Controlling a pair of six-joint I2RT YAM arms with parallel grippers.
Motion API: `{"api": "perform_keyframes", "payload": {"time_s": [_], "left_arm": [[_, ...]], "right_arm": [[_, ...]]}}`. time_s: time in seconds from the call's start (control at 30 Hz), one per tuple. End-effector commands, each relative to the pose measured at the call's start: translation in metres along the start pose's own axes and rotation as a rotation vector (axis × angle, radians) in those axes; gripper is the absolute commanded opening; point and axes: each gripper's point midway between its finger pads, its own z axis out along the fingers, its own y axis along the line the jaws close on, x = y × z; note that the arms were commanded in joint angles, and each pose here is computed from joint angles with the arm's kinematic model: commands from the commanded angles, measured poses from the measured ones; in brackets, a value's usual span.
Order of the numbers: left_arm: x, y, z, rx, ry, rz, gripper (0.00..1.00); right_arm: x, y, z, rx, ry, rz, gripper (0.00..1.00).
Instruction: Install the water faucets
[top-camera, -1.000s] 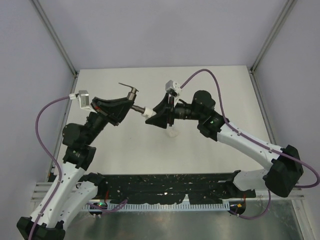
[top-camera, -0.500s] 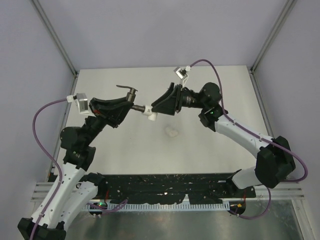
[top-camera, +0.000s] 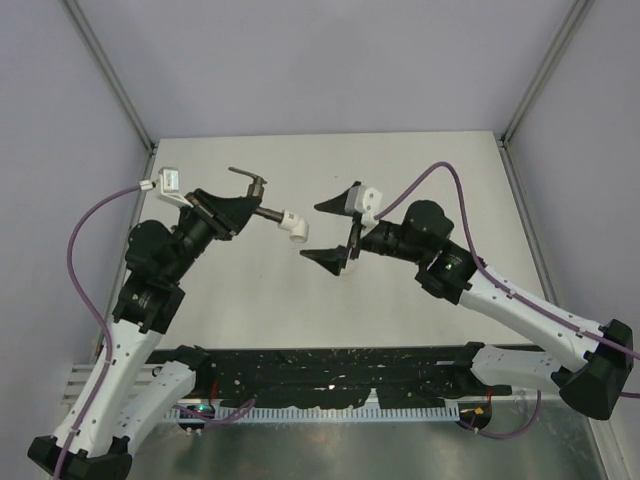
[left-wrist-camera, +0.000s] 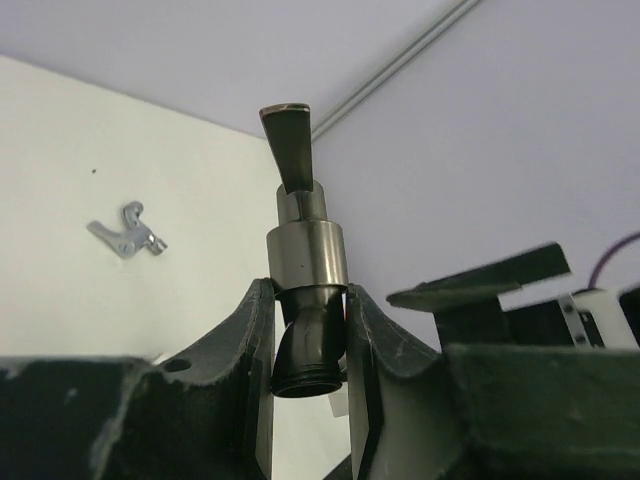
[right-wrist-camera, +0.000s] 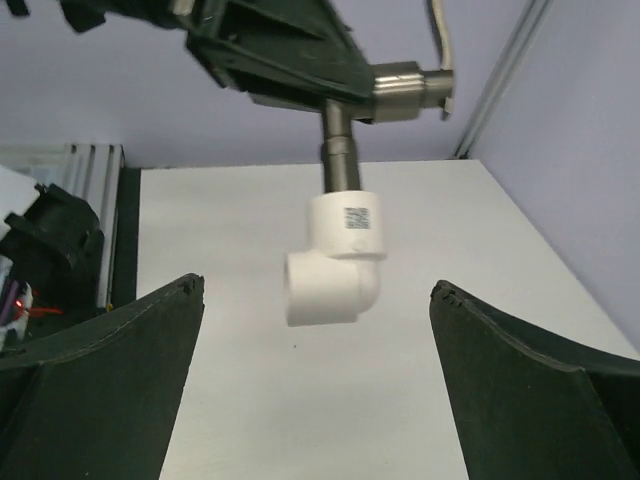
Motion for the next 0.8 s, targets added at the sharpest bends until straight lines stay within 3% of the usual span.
{"api": "perform_keyframes", "payload": {"time_s": [0.0,0.23,0.5,0.77], "left_arm": [[-0.01,-0.014,0.002,-0.013,0.011,-0.104,0.0],[-0.003,-0.023,0.007,0.02,0.069,-0.158,0.0],[0.0,-0.029,0.006,0.044,0.095,-0.161,0.0],[0.007,-0.026,0.003,0.06,0.125,-0.085,0.0]], "right_arm": [[0.01,0.003,0.001,0.074,0.076,-0.417,0.98],[0.025,0.006,0.012,0.215,0.174,-0.661,0.98],[0.041,-0.005,0.026,0.274,0.215,-0.749,0.85],[0.015,0.01,0.03,0.234,0.102,-0.624,0.38]]}}
